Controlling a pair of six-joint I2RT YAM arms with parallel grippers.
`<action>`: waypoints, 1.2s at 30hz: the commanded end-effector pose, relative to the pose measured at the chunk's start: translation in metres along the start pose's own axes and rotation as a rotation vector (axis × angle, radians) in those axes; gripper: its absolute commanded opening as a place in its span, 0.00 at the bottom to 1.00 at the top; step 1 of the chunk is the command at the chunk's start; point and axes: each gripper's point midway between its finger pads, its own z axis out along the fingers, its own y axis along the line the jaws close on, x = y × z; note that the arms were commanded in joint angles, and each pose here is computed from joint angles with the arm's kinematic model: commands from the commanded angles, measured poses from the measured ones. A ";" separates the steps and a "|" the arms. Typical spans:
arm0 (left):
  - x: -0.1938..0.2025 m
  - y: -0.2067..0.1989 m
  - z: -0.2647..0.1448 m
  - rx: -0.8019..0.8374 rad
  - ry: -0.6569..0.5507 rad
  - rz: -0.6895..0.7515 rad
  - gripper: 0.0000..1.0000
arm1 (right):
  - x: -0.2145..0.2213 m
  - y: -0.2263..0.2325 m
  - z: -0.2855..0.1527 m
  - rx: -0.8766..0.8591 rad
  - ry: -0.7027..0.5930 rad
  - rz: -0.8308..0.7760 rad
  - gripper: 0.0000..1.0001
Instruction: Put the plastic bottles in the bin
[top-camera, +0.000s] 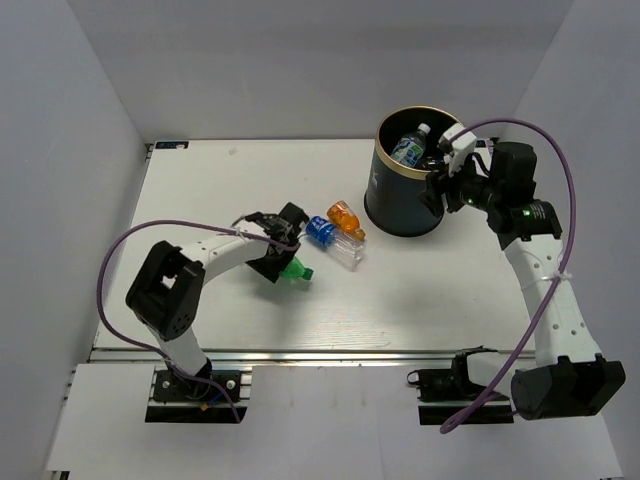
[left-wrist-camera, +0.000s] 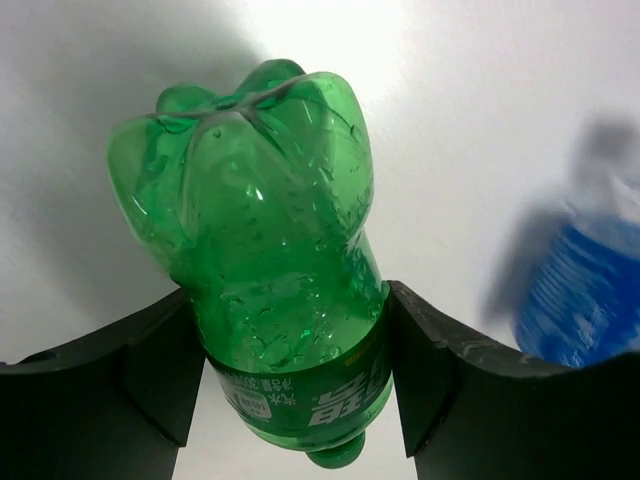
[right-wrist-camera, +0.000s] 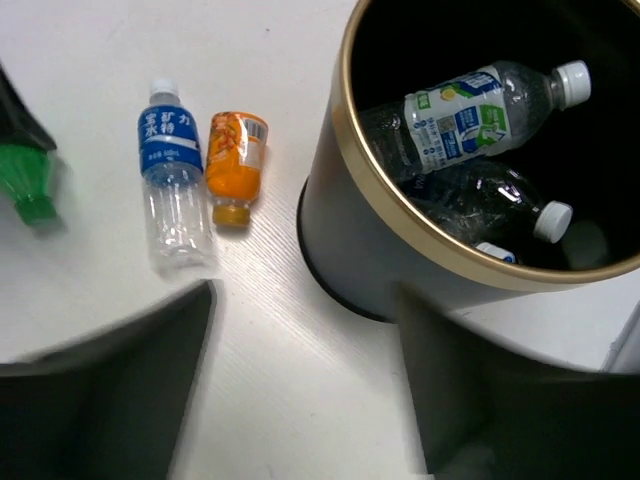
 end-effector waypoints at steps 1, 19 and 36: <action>-0.035 -0.072 -0.086 0.294 -0.102 0.311 0.00 | -0.002 0.019 -0.015 -0.064 -0.032 -0.027 0.59; 0.019 -0.383 -0.352 1.742 -0.165 0.644 0.00 | 0.096 0.073 -0.039 -0.156 0.112 0.035 0.00; 0.040 -0.400 -0.317 1.727 -0.097 0.508 1.00 | 0.129 0.104 -0.046 -0.252 0.114 0.050 0.49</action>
